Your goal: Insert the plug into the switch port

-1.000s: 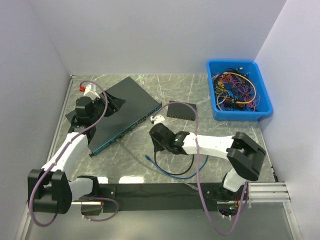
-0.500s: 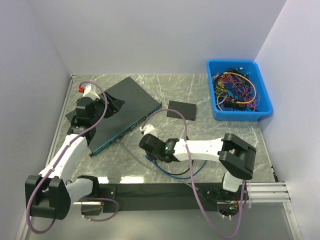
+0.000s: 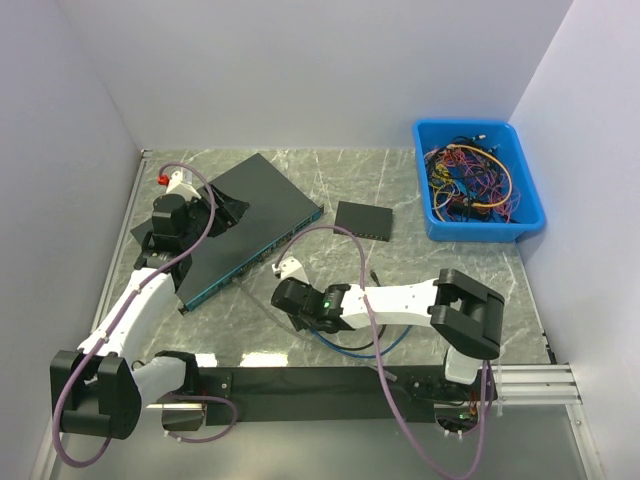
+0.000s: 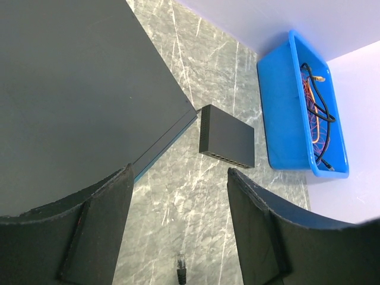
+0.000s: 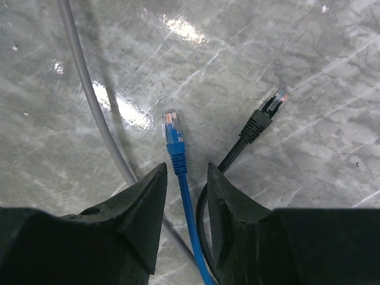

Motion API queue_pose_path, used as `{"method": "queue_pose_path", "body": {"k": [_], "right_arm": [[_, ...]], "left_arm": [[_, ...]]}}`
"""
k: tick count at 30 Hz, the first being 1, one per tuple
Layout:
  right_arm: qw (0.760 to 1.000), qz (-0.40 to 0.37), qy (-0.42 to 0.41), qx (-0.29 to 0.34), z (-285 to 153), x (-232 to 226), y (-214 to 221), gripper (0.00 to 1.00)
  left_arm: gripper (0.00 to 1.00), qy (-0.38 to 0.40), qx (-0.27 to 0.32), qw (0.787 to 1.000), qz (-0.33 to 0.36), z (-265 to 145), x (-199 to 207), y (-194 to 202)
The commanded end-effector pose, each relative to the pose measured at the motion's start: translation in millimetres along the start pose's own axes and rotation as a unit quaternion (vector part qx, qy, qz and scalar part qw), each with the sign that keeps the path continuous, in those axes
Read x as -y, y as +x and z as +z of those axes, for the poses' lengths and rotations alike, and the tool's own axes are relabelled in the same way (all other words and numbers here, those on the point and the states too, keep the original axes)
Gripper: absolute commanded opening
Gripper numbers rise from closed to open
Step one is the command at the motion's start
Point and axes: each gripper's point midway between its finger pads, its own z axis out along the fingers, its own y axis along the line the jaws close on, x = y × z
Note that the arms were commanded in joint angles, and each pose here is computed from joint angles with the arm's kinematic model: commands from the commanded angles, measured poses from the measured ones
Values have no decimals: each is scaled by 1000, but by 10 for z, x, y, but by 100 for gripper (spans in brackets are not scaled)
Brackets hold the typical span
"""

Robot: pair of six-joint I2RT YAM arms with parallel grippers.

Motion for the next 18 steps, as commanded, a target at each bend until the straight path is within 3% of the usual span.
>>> {"method": "queue_pose_path", "body": {"k": [1, 8, 18], "right_arm": [[1000, 0, 0, 17, 30, -81, -126, 41], [1000, -3, 4, 6, 144, -98, -38, 36], [1000, 1, 0, 20, 103, -75, -77, 12]], "left_arm": [[70, 10, 15, 1000, 16, 0, 85, -108], [70, 10, 15, 1000, 17, -6, 88, -111], [70, 6, 12, 1000, 16, -20, 87, -107]]}}
